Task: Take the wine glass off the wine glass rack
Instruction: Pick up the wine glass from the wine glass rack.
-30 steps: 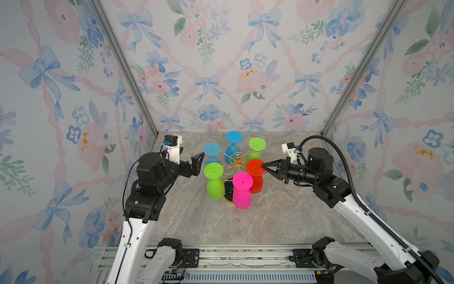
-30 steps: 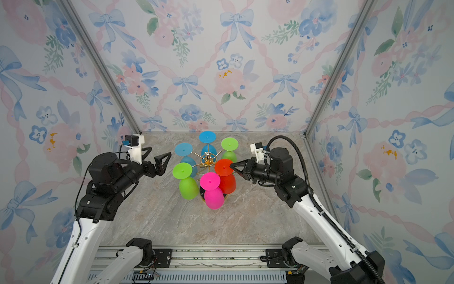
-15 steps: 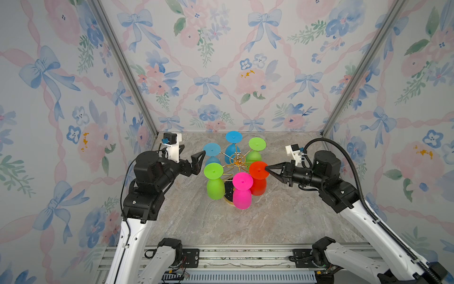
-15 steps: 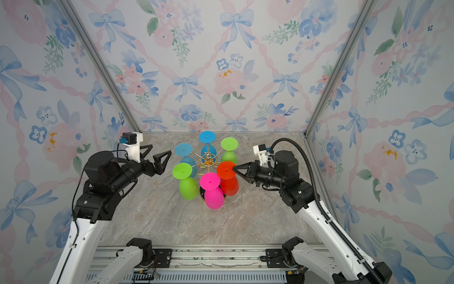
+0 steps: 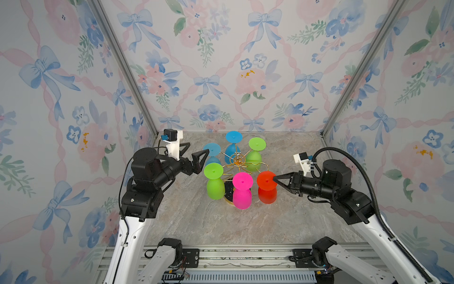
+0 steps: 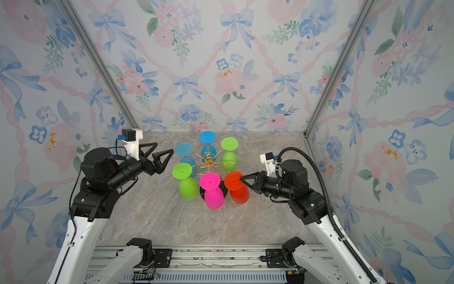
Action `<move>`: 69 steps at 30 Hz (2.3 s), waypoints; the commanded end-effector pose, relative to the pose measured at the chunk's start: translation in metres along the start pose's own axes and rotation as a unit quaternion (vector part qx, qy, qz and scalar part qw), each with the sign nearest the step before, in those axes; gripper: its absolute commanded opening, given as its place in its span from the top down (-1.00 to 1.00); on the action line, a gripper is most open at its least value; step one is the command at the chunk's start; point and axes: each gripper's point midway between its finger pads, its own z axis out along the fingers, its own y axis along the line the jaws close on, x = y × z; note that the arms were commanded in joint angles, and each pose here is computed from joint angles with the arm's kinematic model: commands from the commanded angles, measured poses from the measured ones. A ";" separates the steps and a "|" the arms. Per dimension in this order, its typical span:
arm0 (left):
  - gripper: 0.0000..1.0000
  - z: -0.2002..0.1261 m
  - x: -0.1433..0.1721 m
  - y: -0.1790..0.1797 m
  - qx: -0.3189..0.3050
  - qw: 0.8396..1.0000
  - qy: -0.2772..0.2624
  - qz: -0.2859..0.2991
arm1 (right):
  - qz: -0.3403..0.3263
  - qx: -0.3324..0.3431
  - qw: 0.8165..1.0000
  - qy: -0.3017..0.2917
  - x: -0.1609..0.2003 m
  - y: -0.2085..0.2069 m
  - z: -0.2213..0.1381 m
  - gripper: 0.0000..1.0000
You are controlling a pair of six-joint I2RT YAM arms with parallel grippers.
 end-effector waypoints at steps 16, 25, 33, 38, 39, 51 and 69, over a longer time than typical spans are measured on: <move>-0.86 0.004 -0.010 -0.073 0.119 0.992 0.015 -0.032 | -0.252 0.118 0.953 -0.121 -0.011 0.003 -0.092 1.00; -0.76 0.023 0.009 -0.132 0.190 0.980 0.061 -0.027 | -0.327 0.092 0.925 -0.169 -0.024 0.030 -0.104 1.00; -0.68 0.031 0.033 -0.212 0.288 0.951 0.109 0.006 | -0.359 0.041 0.916 -0.172 -0.022 0.048 -0.099 1.00; -0.60 0.040 0.049 -0.245 0.328 0.935 0.133 0.017 | -0.393 -0.001 0.903 -0.174 -0.013 0.062 -0.101 1.00; -0.59 0.041 0.051 -0.248 0.335 0.932 0.136 0.015 | -0.400 -0.008 0.899 -0.178 -0.011 0.066 -0.103 1.00; -0.20 0.039 0.044 -0.290 0.434 0.893 0.116 -0.005 | -0.459 -0.076 0.868 -0.176 0.006 0.098 -0.116 1.00; 0.00 0.036 0.043 -0.307 0.485 0.866 0.118 -0.020 | -0.485 -0.109 0.850 -0.177 0.010 0.109 -0.116 1.00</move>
